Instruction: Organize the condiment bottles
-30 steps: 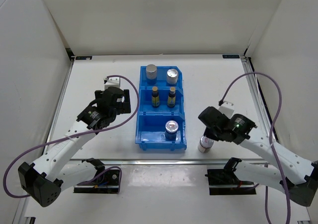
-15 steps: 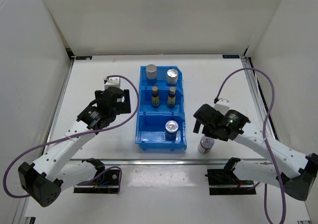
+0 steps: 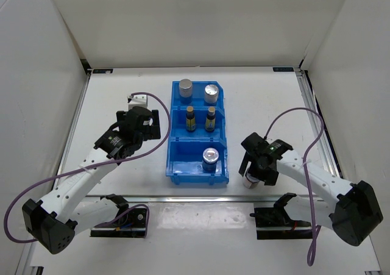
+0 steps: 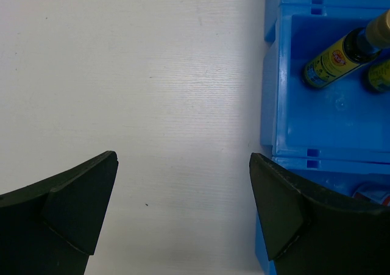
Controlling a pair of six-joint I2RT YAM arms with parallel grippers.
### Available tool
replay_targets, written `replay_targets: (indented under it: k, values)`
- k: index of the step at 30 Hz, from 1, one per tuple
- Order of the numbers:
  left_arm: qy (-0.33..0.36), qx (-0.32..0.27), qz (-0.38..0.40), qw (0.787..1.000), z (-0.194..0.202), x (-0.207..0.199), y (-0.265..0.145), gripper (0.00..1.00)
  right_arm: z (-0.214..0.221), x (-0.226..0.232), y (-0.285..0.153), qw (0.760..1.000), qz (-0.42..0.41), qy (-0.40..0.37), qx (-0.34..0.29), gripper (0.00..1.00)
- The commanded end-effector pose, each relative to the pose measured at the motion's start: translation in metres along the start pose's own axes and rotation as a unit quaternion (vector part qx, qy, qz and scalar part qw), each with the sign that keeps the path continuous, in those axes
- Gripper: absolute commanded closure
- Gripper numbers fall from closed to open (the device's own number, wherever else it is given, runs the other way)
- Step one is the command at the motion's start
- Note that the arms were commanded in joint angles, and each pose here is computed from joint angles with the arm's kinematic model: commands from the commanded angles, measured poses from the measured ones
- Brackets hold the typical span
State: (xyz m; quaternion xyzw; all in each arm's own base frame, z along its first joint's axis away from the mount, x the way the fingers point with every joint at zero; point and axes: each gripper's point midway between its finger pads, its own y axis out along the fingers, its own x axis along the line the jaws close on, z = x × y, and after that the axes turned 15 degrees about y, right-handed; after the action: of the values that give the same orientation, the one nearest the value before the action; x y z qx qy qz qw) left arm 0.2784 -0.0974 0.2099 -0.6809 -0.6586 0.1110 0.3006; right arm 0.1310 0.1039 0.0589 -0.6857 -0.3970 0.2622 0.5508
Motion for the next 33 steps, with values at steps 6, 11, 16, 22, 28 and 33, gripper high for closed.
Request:
replay_targets:
  k: [6, 11, 16, 22, 28, 33]
  values:
    - [-0.008, -0.013, 0.006, 1.0, -0.01, 0.001, -0.004, 0.0, 0.014, 0.02, 0.012, 0.998, -0.045, -0.008, 0.05, 0.35]
    - [-0.008, -0.013, 0.006, 1.0, -0.01, 0.001, -0.004, 0.0, 0.006, 0.019, 0.004, 0.999, -0.032, 0.001, 0.027, 1.0]
    - [-0.008, -0.013, 0.006, 1.0, -0.01, 0.001, -0.004, 0.0, -0.028, 0.012, -0.045, 0.997, -0.028, 0.008, -0.067, 1.0]
    - [-0.008, -0.013, 0.006, 1.0, -0.01, 0.001, -0.004, 0.0, -0.06, 0.044, -0.11, 0.988, -0.093, -0.006, -0.126, 1.0]
    - [-0.008, -0.013, 0.006, 1.0, -0.01, 0.001, -0.004, 0.0, -0.057, 0.097, -0.134, 0.979, -0.146, -0.066, -0.123, 1.0]
    - [-0.008, -0.014, 0.001, 1.0, -0.01, 0.002, -0.004, 0.0, -0.032, 0.162, -0.164, 0.959, -0.205, -0.152, -0.124, 1.0]
